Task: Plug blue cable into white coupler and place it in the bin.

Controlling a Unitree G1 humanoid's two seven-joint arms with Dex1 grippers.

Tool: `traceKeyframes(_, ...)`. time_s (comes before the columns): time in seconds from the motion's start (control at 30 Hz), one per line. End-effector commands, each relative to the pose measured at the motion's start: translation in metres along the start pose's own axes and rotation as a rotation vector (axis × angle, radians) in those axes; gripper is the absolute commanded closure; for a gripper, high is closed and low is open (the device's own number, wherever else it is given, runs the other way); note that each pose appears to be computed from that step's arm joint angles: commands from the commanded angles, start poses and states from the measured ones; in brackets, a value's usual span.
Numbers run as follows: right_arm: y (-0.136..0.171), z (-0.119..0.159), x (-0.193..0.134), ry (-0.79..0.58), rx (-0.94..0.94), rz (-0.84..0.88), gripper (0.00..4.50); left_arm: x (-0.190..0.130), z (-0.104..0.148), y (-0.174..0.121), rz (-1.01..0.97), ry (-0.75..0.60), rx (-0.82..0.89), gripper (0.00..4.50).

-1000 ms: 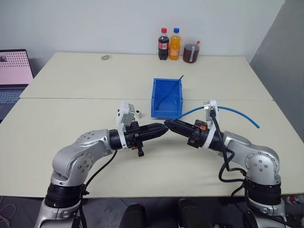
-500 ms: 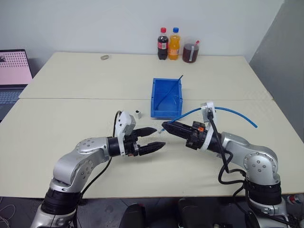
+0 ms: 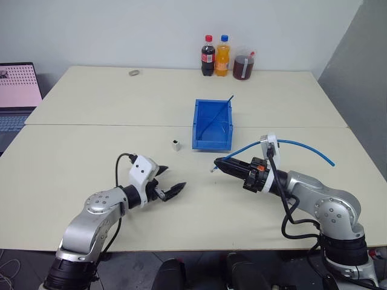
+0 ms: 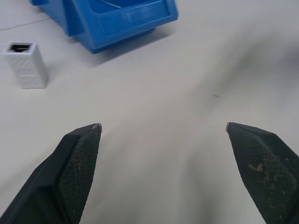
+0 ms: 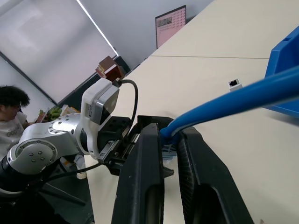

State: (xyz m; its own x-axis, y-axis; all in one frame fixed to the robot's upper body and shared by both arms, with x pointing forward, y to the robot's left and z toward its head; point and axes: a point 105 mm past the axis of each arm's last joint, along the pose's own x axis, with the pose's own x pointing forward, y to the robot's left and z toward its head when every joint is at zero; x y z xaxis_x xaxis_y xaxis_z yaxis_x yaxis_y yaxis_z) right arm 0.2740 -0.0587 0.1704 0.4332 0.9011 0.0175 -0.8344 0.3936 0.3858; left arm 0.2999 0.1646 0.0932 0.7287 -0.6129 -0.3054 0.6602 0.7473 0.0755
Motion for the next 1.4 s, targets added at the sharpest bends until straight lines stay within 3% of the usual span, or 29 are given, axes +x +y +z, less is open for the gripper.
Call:
traceKeyframes(0.03, 0.010, 0.009, 0.000, -0.028, -0.063, 0.030, 4.38, 0.007, 0.003, 0.024, 0.063, 0.036, 0.063, 0.00)
traceKeyframes(0.43, 0.010, 0.010, 0.000, -0.035, -0.085, 0.012, 4.38, 0.050, 0.010, 0.073, 0.069, 0.105, 0.107, 0.00)
traceKeyframes(1.07, 0.013, 0.008, 0.000, -0.030, -0.097, 0.011, 4.39, 0.105, 0.035, 0.068, 0.035, 0.041, 0.095, 0.00)
traceKeyframes(1.23, 0.013, 0.006, 0.001, -0.030, -0.096, 0.009, 4.39, 0.109, 0.039, 0.069, 0.043, 0.030, 0.086, 0.86)
traceKeyframes(1.4, 0.013, 0.006, 0.001, -0.031, -0.098, 0.005, 4.39, 0.109, 0.037, 0.071, 0.052, 0.029, 0.077, 2.01)
